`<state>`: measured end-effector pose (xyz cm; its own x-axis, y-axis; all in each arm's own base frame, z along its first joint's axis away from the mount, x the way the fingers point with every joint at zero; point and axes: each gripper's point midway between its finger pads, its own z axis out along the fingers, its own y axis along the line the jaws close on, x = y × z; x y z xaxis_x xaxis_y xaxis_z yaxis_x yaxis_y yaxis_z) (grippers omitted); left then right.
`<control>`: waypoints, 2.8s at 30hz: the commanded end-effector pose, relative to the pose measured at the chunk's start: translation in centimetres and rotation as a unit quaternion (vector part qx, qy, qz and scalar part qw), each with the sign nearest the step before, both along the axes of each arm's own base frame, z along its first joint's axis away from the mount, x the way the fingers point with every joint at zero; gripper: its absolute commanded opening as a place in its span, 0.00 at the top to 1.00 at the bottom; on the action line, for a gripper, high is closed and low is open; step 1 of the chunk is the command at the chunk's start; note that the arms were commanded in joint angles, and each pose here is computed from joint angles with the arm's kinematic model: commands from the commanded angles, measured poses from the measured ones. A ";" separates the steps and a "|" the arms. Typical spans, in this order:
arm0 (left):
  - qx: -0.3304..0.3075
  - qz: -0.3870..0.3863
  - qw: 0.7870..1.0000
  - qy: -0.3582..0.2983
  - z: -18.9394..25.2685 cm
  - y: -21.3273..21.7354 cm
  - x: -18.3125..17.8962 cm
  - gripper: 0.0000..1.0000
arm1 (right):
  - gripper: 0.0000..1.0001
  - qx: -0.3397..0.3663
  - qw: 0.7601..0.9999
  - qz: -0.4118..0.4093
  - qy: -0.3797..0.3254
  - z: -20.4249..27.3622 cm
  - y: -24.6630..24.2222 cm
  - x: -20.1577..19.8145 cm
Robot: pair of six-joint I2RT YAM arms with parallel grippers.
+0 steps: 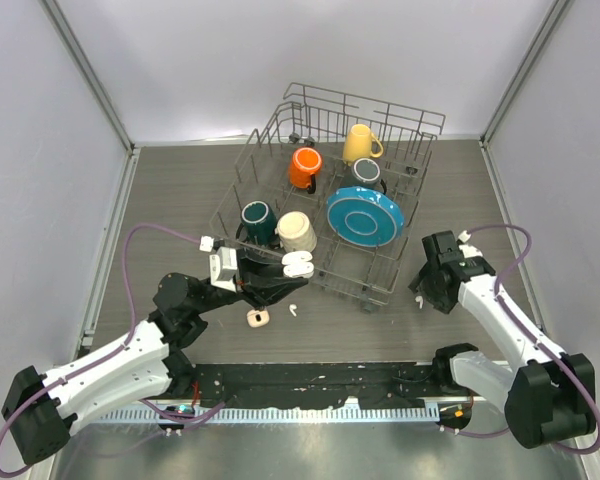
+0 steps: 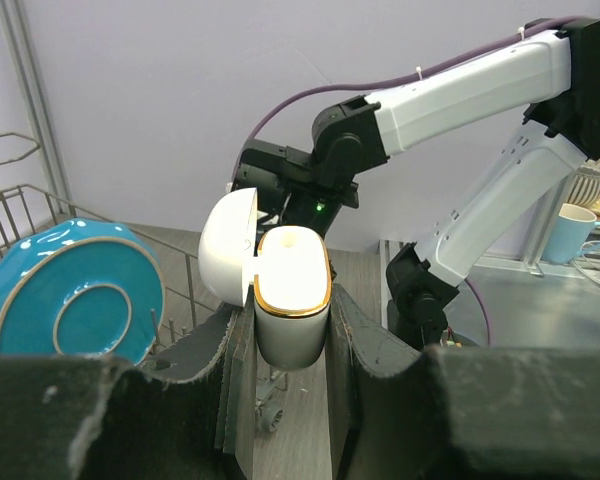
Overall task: Insert the wireless bluetooth earbuds into the charging case
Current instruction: Pick up the earbud from the center of the board.
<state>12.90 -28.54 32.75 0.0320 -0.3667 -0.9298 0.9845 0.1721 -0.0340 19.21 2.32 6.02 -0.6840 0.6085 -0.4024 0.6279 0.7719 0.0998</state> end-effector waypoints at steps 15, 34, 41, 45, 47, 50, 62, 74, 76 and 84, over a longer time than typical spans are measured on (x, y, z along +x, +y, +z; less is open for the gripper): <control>-0.018 -0.003 1.000 -0.019 1.6 0.2 -0.4 1.00 | 0.40 -0.004 0.999 -0.018 -0.028 -2.8 -0.3 1.4; -0.014 -0.003 1.000 -0.013 1.6 0.3 -0.5 1.00 | 0.38 0.022 0.999 0.001 -0.037 -4.0 0.9 2.1; -0.012 -0.002 1.000 -0.012 1.5 0.2 -0.3 1.00 | 0.38 0.035 0.999 0.007 -0.031 -4.6 1.4 2.0; -0.013 -0.003 1.000 -0.012 1.6 0.2 -0.4 1.00 | 0.38 0.055 0.998 0.009 -0.022 -5.1 2.1 1.6; -0.014 -0.002 1.000 -0.012 1.6 0.2 -0.3 1.00 | 0.38 0.063 0.998 0.007 -0.019 -5.1 2.4 1.5; -0.014 0.001 1.000 -0.012 1.6 0.2 -0.3 1.00 | 0.38 0.072 0.997 0.001 -0.020 -4.9 2.6 1.4; -0.014 0.003 1.000 -0.011 1.6 0.3 -0.2 1.00 | 0.40 0.051 0.998 0.018 -0.021 -4.5 2.0 1.2; -0.012 0.004 1.000 -0.009 1.4 0.2 -0.1 1.00 | 0.41 0.078 0.996 0.026 -0.017 -4.8 3.1 1.3; -0.013 0.006 1.000 -0.009 1.5 0.3 -0.1 1.00 | 0.41 0.080 0.996 0.028 -0.020 -4.6 3.1 1.4; -0.011 0.004 1.000 -0.008 1.4 0.1 0.0 1.00 | 0.43 0.043 0.999 0.022 -0.025 -3.6 1.7 1.3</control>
<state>12.98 -28.63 32.03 0.0065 -0.3440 -0.9390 0.9834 0.1726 -0.0564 21.25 4.88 2.04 -0.6896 0.6220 -0.3709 0.5753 0.7816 0.2412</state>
